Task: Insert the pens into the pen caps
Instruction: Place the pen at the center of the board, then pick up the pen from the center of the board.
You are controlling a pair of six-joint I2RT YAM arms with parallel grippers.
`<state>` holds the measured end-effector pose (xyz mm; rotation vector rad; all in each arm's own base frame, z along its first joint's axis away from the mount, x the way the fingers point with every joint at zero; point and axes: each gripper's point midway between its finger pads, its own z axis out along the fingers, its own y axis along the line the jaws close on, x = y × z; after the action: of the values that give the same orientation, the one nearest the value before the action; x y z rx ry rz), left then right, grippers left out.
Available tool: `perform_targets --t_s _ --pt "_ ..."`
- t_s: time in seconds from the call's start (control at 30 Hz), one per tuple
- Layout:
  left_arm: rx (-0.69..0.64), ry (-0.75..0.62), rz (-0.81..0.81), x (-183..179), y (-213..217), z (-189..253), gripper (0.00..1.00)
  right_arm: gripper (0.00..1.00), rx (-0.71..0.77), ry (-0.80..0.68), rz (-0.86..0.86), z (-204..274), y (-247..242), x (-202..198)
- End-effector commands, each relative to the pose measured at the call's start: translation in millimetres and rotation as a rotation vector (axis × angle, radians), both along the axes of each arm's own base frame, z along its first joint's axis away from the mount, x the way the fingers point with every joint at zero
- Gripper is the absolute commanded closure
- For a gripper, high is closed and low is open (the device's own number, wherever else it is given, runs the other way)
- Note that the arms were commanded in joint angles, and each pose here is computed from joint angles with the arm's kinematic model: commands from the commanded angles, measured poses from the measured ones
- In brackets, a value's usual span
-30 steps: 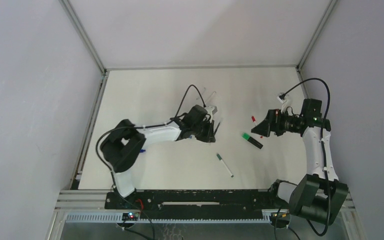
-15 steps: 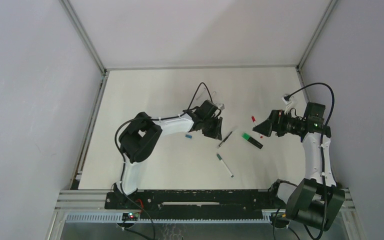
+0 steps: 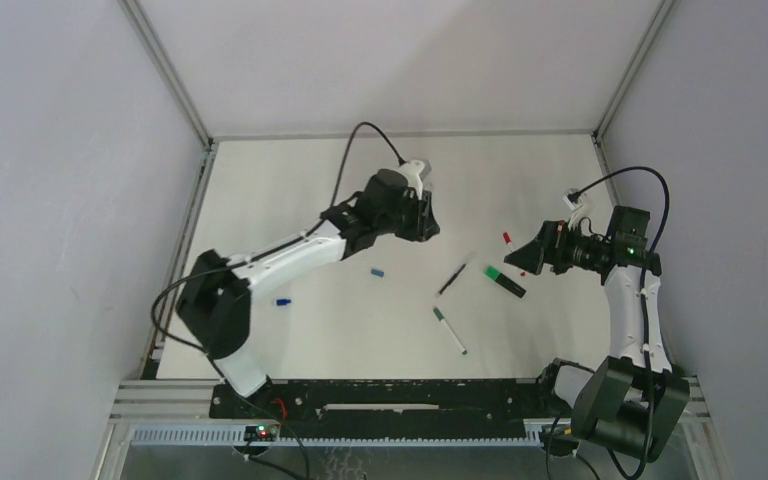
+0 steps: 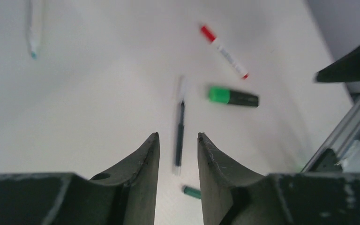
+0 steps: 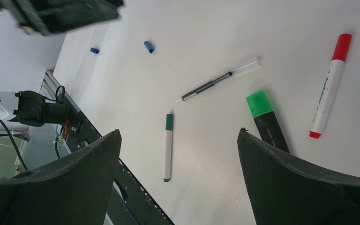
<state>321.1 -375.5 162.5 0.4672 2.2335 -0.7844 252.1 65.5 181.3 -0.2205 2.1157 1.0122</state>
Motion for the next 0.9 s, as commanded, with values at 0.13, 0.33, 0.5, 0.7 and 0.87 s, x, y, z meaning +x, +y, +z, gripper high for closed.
perform_targets --t_s 0.13,0.33,0.5,0.7,0.87 --pt "-0.102 -0.085 -0.124 -15 -2 25 0.54 0.1 -0.022 0.0 -0.012 -2 6 13" --pt "-0.045 -0.036 -0.177 -34 -26 -15 0.48 0.15 0.004 0.08 -0.05 -10 9 23" --pt "0.053 0.045 -0.179 -41 -45 -49 0.46 0.15 0.013 0.102 -0.079 -14 2 24" --pt "0.181 0.124 -0.174 -44 -51 -90 0.49 0.15 0.023 0.096 -0.097 -15 -1 23" --pt "0.248 0.135 -0.162 -41 -52 -103 0.53 0.15 0.034 0.097 -0.103 -15 -2 23"
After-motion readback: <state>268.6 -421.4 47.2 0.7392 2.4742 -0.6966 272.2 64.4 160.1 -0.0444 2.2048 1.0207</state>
